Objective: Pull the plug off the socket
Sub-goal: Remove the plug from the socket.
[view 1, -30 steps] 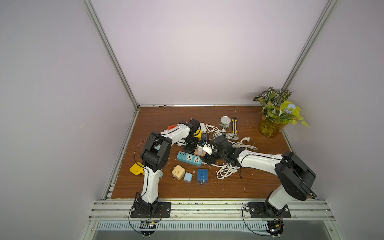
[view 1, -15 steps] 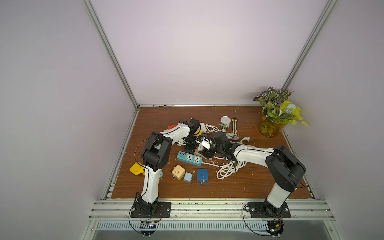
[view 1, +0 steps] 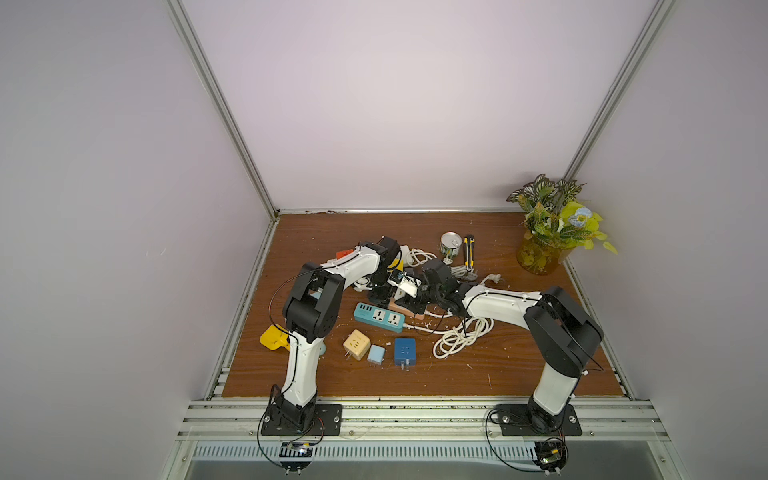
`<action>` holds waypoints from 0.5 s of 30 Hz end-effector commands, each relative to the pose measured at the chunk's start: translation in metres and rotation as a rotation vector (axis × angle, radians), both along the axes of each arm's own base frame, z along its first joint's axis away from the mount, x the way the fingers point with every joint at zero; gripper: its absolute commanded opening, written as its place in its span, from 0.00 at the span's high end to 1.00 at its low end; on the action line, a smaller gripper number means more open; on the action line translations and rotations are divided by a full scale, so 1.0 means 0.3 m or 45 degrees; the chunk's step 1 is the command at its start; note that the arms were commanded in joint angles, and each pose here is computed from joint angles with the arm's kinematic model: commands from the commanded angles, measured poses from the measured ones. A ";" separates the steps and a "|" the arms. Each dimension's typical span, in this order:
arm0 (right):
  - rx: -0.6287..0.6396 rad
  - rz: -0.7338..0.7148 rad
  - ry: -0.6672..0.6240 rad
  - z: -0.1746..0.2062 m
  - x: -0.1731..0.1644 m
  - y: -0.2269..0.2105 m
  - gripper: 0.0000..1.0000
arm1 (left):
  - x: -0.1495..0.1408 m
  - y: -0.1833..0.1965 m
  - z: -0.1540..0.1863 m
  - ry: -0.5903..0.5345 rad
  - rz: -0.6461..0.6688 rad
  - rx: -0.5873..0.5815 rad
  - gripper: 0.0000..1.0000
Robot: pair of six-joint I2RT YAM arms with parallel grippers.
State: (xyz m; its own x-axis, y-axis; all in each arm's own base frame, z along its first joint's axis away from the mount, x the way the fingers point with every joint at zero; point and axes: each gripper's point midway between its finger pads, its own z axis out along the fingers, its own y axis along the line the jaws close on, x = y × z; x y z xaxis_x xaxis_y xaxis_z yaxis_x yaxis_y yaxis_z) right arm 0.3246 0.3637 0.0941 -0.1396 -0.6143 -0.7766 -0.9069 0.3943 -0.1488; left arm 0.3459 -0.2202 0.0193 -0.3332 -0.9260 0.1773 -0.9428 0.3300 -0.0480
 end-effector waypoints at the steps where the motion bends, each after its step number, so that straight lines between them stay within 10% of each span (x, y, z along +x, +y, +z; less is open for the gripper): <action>1: 0.098 0.055 -0.064 0.133 0.001 0.046 0.76 | 0.015 0.010 -0.110 0.020 0.003 0.035 0.86; 15: 0.231 0.007 -0.072 0.281 -0.005 0.005 0.85 | 0.011 0.018 -0.121 0.026 0.005 0.049 0.86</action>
